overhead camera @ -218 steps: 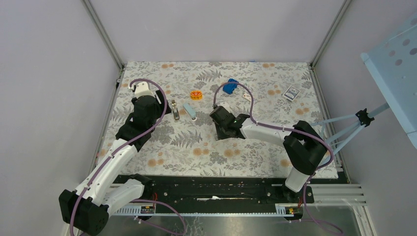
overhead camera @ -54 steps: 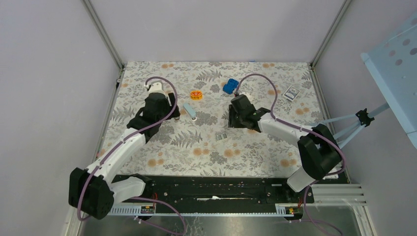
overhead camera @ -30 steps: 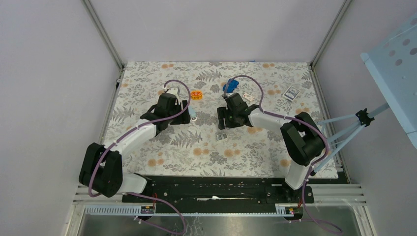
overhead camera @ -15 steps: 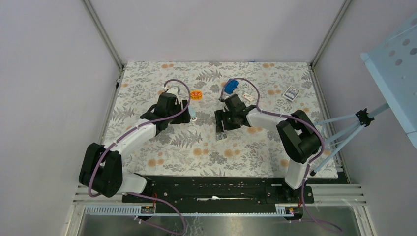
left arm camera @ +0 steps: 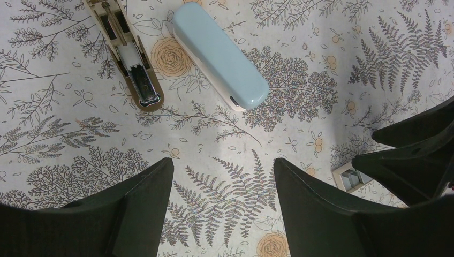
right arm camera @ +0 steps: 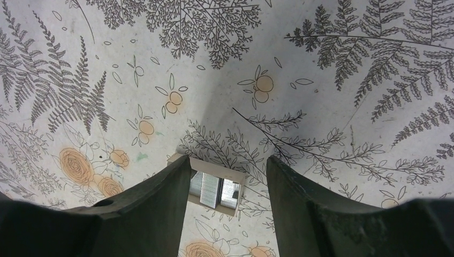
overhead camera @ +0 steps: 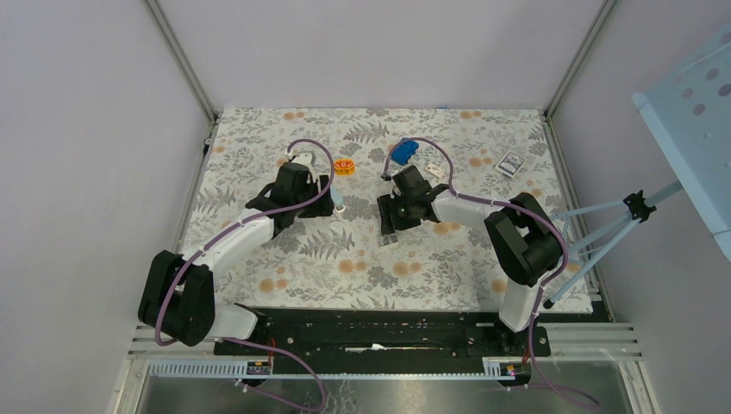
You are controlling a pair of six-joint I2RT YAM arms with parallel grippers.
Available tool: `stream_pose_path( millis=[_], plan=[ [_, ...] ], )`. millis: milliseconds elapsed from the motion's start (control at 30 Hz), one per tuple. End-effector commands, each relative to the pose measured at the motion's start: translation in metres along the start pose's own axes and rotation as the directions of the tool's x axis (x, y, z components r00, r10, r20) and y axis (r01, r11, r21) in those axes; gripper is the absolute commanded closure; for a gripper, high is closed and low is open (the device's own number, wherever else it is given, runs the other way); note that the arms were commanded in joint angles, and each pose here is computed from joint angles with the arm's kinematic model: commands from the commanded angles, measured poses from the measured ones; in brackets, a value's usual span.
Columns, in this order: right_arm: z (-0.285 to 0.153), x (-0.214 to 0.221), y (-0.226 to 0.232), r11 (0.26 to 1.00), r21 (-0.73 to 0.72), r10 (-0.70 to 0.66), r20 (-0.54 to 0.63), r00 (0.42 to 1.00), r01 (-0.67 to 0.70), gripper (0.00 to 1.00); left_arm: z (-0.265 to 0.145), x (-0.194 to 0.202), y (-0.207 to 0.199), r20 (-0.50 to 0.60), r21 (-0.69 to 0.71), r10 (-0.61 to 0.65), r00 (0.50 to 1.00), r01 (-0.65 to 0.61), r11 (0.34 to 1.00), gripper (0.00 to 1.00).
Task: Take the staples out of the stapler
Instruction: Adjust the staple box at the center of the board.
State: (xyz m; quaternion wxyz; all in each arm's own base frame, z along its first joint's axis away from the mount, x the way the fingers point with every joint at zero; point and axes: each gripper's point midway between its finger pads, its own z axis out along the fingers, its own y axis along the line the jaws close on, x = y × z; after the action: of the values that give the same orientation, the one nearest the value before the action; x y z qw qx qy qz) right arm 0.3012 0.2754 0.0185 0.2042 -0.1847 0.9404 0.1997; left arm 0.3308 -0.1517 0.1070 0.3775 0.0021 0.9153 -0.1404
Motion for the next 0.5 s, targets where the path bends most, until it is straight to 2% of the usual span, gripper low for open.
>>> stream_pose_path(
  millis=[0, 467],
  plan=[
    [0.001, 0.015, 0.003, 0.999, -0.021, -0.028, -0.054, 0.998, 0.027, 0.38, -0.006, -0.031, -0.011, 0.09, 0.03, 0.008, 0.996, -0.01, 1.0, 0.27],
    [0.003, 0.027, 0.001, 0.998, -0.039, -0.06, -0.087, 0.994, 0.057, 0.39, -0.006, -0.031, -0.011, 0.092, 0.03, 0.007, 0.996, -0.01, 0.999, 0.27]
  ],
)
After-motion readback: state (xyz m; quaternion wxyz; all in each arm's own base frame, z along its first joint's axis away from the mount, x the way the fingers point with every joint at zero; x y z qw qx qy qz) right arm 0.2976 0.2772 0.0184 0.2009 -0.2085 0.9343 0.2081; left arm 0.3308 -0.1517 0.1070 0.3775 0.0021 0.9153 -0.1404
